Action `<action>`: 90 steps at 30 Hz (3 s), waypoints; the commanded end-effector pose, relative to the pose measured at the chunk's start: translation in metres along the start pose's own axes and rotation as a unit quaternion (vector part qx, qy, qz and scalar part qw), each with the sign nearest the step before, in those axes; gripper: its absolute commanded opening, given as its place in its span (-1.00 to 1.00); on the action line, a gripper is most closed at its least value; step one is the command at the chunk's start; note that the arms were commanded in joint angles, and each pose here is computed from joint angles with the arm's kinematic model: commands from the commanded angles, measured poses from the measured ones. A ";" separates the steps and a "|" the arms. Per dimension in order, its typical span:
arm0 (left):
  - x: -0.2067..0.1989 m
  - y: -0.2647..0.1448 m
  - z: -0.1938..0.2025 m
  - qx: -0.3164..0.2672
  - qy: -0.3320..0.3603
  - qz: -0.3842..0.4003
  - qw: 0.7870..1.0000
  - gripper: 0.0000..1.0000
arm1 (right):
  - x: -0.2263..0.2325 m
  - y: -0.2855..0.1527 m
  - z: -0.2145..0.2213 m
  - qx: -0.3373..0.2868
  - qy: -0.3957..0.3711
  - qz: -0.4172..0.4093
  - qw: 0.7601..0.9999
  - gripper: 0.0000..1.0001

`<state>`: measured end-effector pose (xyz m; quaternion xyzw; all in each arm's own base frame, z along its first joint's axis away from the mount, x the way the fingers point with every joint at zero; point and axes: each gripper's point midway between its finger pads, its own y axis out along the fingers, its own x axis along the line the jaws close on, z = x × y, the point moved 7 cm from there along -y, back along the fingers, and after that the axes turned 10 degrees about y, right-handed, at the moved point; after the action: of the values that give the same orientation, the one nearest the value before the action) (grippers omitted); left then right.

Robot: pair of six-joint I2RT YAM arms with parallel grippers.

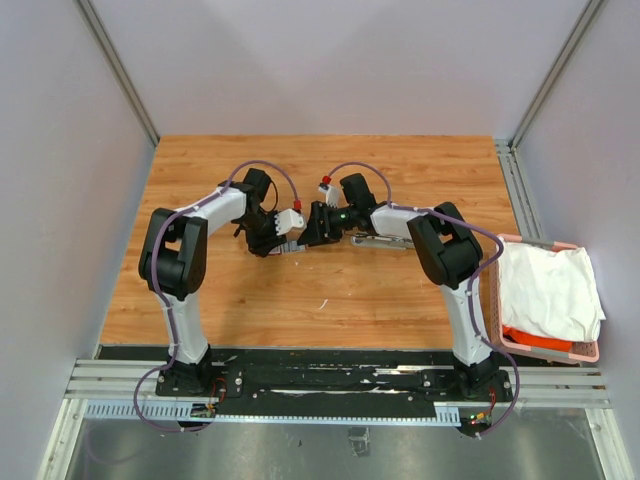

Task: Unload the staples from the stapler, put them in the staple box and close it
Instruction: Close the staple box at the center of the board.

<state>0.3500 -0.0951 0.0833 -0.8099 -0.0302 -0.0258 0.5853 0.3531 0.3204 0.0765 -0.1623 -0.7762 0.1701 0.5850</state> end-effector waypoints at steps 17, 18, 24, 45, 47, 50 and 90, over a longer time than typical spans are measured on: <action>-0.027 0.018 0.004 -0.001 -0.035 0.061 0.998 -0.05 | -0.005 0.016 0.014 0.021 0.019 0.006 1.000 0.21; -0.028 0.019 0.004 0.000 -0.034 0.062 0.997 -0.05 | -0.005 0.016 0.014 0.022 0.021 0.005 1.000 0.21; -0.029 0.019 0.003 0.000 -0.038 0.063 0.997 -0.05 | -0.004 0.019 0.016 0.022 0.027 -0.002 0.999 0.21; -0.037 0.021 -0.003 0.001 -0.067 0.069 0.995 -0.07 | 0.001 0.022 0.021 0.026 0.032 -0.010 0.999 0.21; -0.039 0.020 -0.002 0.003 -0.070 0.069 0.995 -0.07 | 0.001 0.021 0.020 0.025 0.031 -0.010 0.999 0.21; -0.040 0.020 0.001 0.014 -0.070 0.068 0.995 -0.08 | 0.001 0.021 0.021 0.026 0.028 -0.007 0.999 0.21; -0.045 0.038 -0.029 -0.025 -0.099 0.055 0.993 -0.08 | -0.002 0.032 0.031 0.022 0.051 -0.029 0.998 -0.18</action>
<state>0.3317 -0.1215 0.0816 -0.8169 -0.0807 0.0347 0.5700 0.3372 0.3396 0.0649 -0.1384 -0.7569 0.1505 0.6207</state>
